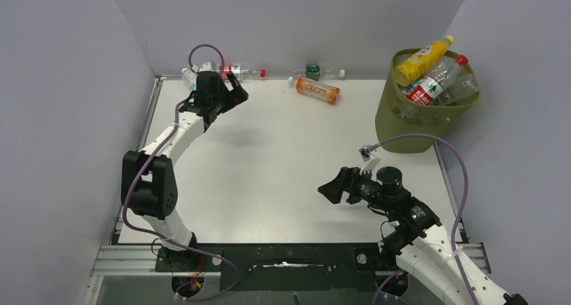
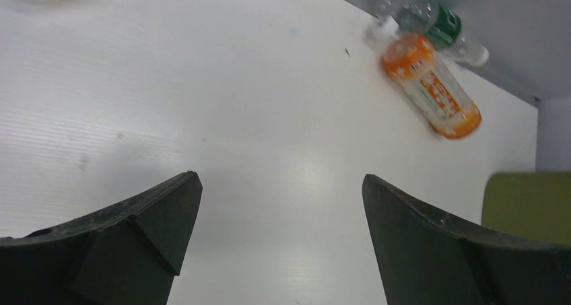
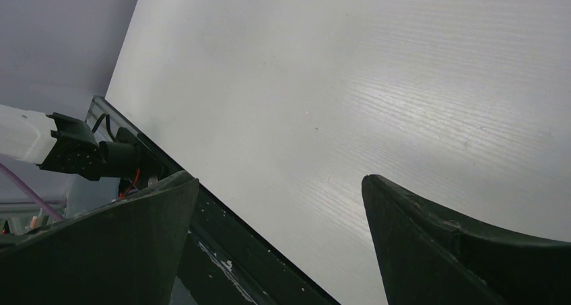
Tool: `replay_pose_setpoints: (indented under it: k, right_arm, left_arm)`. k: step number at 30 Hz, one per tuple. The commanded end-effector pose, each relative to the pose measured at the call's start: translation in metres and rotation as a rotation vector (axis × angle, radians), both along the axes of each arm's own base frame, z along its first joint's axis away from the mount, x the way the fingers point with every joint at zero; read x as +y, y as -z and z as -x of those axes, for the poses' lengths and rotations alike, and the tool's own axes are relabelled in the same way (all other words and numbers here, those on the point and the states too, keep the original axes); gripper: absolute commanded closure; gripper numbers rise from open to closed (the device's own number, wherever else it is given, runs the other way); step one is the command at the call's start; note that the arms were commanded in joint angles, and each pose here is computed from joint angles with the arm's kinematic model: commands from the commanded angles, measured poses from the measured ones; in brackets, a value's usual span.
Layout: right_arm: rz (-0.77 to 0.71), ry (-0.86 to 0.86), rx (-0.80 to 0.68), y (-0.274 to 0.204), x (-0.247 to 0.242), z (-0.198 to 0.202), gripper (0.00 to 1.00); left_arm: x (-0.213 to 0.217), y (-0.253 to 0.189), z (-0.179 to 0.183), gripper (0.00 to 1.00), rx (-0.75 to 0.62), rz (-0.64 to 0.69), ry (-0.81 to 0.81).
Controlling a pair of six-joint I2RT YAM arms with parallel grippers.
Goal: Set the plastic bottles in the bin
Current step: Pick up the plastic bottle at the center of the board.
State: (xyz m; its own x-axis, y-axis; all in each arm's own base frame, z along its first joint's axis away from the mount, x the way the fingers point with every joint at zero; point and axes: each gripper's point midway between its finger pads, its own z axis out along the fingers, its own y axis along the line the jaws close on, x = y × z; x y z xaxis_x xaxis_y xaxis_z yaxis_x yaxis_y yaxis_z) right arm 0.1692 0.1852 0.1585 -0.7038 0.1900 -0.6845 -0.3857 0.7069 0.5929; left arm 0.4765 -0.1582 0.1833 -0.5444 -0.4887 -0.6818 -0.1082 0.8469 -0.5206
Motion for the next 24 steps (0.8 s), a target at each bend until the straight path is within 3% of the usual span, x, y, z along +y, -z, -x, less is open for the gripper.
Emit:
replay_pose_setpoints:
  k: [1,6,11,24]
  right_arm:
    - [-0.027,0.053,-0.011,-0.01,-0.003,-0.005,0.02]
    - [-0.038,0.096,0.001,-0.011,-0.004,-0.009,0.02]
    - [-0.012,0.09,0.036,-0.007,0.002,-0.017,0.02]
    - [0.016,0.07,0.099,0.013,0.017,-0.028,0.02]
  left_arm:
    - [0.062,-0.013,-0.044,0.08,-0.063,-0.074,-0.123]
    - [0.129,0.021,-0.082,0.08,0.011,-0.162,-0.23]
    - [0.167,0.044,-0.11,0.08,0.035,-0.2,-0.312]
    - [0.201,0.091,-0.149,0.09,0.042,-0.223,-0.392]
